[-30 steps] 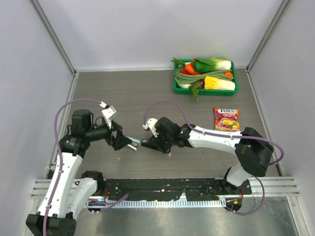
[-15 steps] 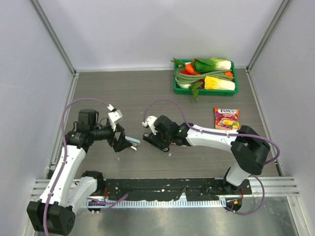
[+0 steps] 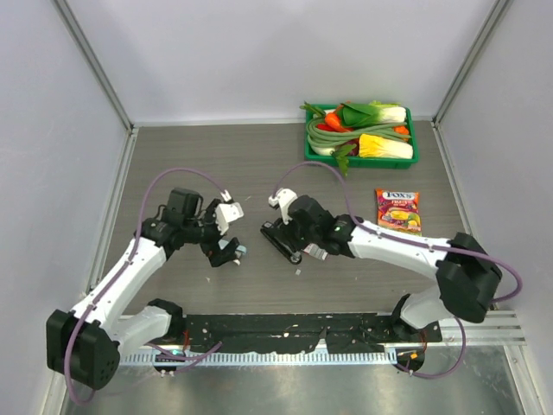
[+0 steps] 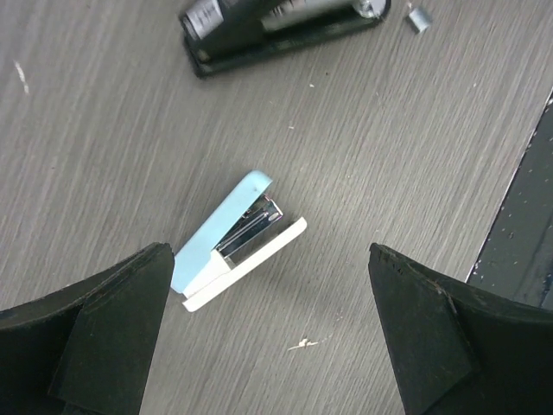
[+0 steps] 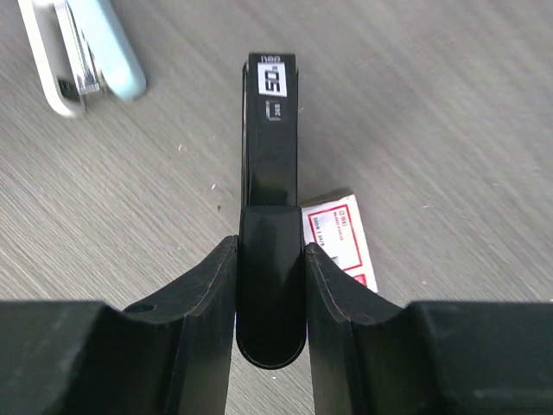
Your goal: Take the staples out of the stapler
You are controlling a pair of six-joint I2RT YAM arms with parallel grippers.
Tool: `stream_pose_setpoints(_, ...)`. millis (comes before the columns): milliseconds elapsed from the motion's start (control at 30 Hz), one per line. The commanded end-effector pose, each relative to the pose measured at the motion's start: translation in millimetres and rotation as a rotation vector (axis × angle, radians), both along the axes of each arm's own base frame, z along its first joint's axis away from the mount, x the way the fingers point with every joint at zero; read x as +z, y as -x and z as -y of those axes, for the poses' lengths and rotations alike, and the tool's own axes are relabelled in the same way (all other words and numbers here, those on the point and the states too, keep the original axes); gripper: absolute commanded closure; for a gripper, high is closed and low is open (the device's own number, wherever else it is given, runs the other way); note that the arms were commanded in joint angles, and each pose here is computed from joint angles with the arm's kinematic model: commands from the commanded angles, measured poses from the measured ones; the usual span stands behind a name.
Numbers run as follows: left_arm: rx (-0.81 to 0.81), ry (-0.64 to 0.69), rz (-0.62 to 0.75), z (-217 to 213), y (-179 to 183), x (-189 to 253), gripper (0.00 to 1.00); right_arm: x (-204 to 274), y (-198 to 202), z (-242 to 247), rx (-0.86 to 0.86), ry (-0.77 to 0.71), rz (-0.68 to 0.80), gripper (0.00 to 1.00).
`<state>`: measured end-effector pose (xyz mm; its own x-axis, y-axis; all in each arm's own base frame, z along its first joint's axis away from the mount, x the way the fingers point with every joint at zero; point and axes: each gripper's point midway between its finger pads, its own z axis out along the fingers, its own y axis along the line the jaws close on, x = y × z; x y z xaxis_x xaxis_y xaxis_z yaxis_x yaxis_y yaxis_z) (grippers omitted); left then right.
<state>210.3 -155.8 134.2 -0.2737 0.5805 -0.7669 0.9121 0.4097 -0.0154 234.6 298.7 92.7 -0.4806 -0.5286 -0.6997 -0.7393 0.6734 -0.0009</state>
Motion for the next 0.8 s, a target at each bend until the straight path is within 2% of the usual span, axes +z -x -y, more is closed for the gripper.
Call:
stream_pose_setpoints(0,-0.018,-0.128,0.080,0.7,-14.3,-4.1,0.00,85.7,-20.7,-10.5,-0.114,-0.294,0.144,0.97)
stream_pose_setpoints(267,-0.040,-0.277,0.174,-4.1,-21.5,-28.3,0.00,102.3,-9.7,-0.5,-0.172,-0.402,0.126,0.99)
stream_pose_setpoints(400,-0.040,-0.361,0.154,-7.4,-20.4,-39.6,0.00,105.4,-10.7,-2.5,-0.178,-0.408,0.120,0.99)
stream_pose_setpoints(500,-0.018,-0.336,0.086,0.8,-18.2,-37.4,0.00,111.8,-13.2,-4.2,-0.180,-0.412,0.128,0.99)
stream_pose_setpoints(600,-0.011,-0.232,0.096,18.0,-16.1,-23.8,0.00,119.2,-15.8,-5.5,-0.182,-0.415,0.139,0.99)
stream_pose_setpoints(767,-0.006,-0.199,0.105,33.8,-13.3,-30.3,0.00,127.8,-17.8,-4.8,-0.189,-0.417,0.149,0.99)
